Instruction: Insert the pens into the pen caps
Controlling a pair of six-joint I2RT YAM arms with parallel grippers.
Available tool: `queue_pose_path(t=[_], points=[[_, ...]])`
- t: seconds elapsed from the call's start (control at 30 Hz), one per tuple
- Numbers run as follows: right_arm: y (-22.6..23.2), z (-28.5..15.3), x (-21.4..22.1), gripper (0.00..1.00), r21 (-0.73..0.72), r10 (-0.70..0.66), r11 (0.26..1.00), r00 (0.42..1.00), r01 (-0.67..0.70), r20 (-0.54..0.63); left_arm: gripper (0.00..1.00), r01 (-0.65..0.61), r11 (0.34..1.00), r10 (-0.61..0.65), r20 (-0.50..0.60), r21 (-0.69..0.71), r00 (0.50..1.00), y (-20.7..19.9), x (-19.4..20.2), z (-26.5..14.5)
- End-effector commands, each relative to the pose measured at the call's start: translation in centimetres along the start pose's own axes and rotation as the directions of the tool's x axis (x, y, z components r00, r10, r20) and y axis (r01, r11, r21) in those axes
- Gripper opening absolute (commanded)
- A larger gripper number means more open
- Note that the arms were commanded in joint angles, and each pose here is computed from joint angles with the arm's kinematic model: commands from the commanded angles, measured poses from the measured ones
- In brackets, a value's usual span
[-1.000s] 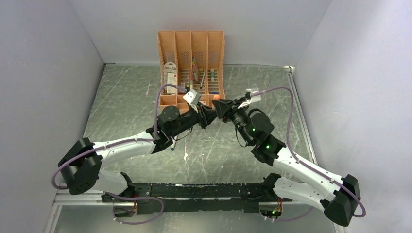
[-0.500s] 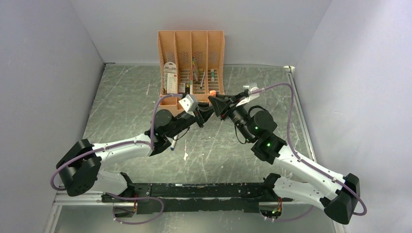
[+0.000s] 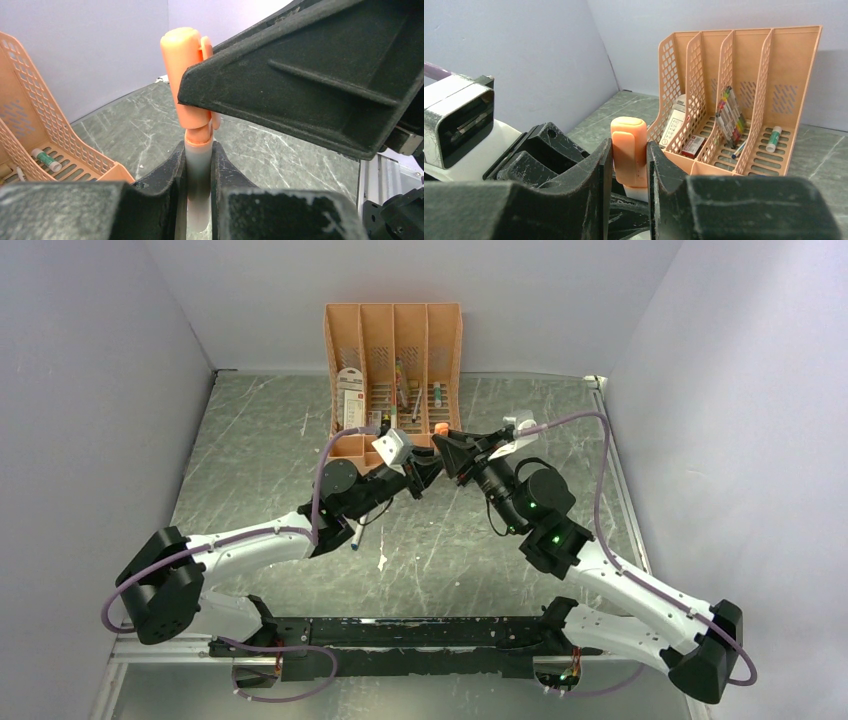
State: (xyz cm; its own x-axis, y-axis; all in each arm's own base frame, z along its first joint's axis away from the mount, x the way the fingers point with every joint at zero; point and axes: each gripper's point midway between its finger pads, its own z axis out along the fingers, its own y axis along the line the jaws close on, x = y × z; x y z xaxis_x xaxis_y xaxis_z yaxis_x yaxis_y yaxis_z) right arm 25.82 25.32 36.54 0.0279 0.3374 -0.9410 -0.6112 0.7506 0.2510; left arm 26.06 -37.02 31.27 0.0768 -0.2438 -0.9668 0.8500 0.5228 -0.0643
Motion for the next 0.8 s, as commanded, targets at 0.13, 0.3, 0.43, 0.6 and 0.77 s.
queue_pose_path(t=[0.13,0.3,0.43,0.6,0.77], points=[[0.62,-1.14,4.29,0.13,-0.040,-0.036,0.999,0.990,0.030,-0.138,0.07,0.005,1.000,-0.003,0.183,-0.009,0.983,0.03,-7.10,0.99],[0.22,-1.40,4.19,0.23,-0.023,-0.038,0.999,0.990,0.035,-0.133,0.07,-0.003,1.000,0.006,0.173,-0.016,0.985,0.14,-6.90,0.93],[0.22,-1.38,4.23,0.29,-0.023,-0.039,0.999,0.990,0.036,-0.135,0.07,-0.009,1.000,0.012,0.168,-0.017,0.986,0.16,-6.77,0.93],[0.20,-1.36,4.08,0.34,-0.021,-0.036,0.999,0.991,0.033,-0.129,0.07,-0.012,1.000,0.015,0.165,-0.019,0.986,0.20,-6.71,0.87],[0.32,-1.50,3.75,0.44,-0.026,-0.032,0.999,0.992,0.029,-0.121,0.07,-0.018,1.000,0.021,0.160,-0.018,0.987,0.22,-6.55,0.87]])
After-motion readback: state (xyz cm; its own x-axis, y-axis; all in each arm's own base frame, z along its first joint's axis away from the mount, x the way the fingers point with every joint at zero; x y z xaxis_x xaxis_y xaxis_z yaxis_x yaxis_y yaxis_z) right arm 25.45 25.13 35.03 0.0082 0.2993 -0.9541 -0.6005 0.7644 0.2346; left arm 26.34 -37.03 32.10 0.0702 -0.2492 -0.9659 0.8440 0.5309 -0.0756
